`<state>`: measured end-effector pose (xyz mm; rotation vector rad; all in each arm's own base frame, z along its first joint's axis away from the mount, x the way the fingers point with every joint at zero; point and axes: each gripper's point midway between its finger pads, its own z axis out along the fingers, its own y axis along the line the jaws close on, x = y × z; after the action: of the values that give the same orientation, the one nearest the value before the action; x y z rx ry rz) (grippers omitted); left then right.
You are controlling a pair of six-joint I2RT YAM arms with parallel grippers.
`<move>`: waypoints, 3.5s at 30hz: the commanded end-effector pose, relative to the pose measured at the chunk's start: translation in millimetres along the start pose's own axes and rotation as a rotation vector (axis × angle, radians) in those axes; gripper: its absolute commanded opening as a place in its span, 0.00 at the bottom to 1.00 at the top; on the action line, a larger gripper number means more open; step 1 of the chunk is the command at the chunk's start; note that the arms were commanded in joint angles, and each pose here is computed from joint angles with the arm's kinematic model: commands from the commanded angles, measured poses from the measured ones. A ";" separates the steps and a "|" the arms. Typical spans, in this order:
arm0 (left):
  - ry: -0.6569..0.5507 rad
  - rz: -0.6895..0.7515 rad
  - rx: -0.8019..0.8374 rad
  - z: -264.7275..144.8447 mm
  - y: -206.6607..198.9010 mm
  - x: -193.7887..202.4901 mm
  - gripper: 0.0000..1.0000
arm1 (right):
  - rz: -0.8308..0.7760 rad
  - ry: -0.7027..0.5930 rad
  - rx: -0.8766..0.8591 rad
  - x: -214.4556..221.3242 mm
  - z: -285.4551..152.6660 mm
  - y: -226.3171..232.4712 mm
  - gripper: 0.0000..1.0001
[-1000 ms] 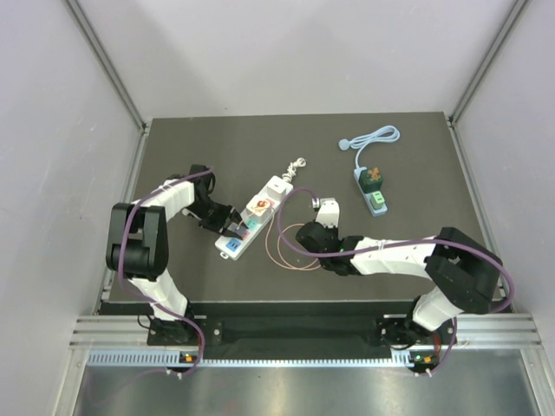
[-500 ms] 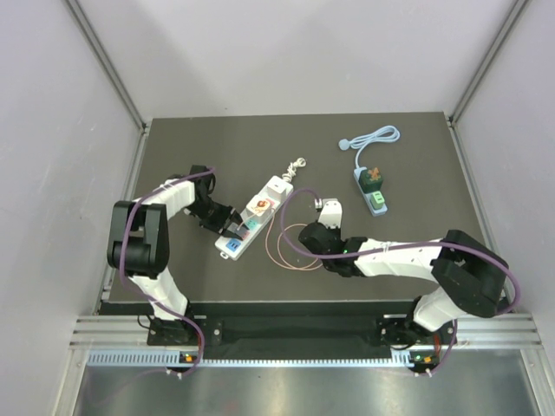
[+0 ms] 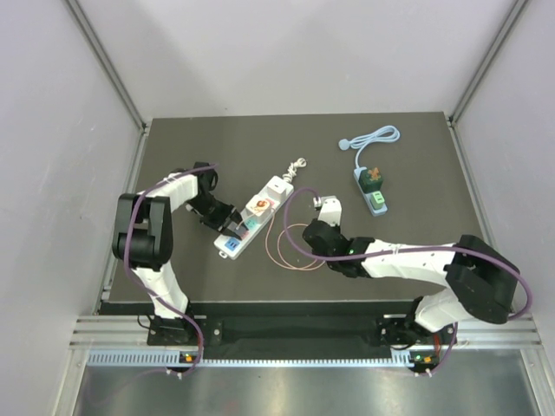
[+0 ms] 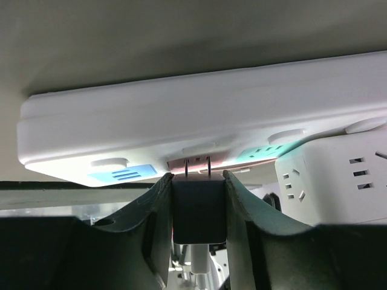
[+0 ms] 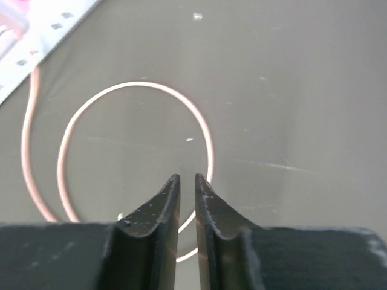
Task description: Insert the plug
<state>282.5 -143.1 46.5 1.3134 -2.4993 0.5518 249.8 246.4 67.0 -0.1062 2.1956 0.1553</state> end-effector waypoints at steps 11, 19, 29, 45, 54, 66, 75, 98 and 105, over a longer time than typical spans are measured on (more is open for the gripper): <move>-0.300 0.072 -0.148 19.8 22.9 -73.9 0.00 | -0.034 -0.134 -0.699 -69.9 -51.9 142.1 0.00; -0.271 0.096 -0.127 23.4 20.9 -74.3 0.00 | -0.133 -0.185 -0.911 -79.2 -49.0 216.6 0.00; -0.233 0.099 -0.129 31.8 28.4 -71.8 0.00 | -0.207 -0.159 -0.757 -63.6 0.2 241.7 0.00; -0.314 0.148 -0.164 -7.5 22.6 -71.8 0.64 | -0.288 -0.028 -0.492 -20.1 66.6 223.7 0.00; -0.405 0.190 -0.186 -32.2 24.5 -76.7 0.61 | -0.244 -0.041 -0.448 -15.5 60.8 201.7 0.00; -0.461 0.236 -0.179 -46.7 19.9 -79.4 0.62 | -0.242 -0.016 -0.450 0.6 59.3 196.5 0.00; -0.492 0.289 -0.132 -61.2 0.4 -81.7 0.68 | -0.239 -0.070 -0.534 -21.0 31.7 209.9 0.00; -0.727 0.387 -0.110 -145.3 -42.0 -99.7 0.53 | -0.218 -0.111 -0.534 -49.9 -15.7 181.0 0.00; -0.812 0.544 0.084 -170.1 -37.6 -65.7 0.00 | -0.151 -0.135 -0.551 -54.8 -44.8 154.9 0.00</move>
<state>368.2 -35.9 144.6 1.0670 -3.4177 0.1020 233.1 398.4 114.5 -0.6221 2.0163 0.5894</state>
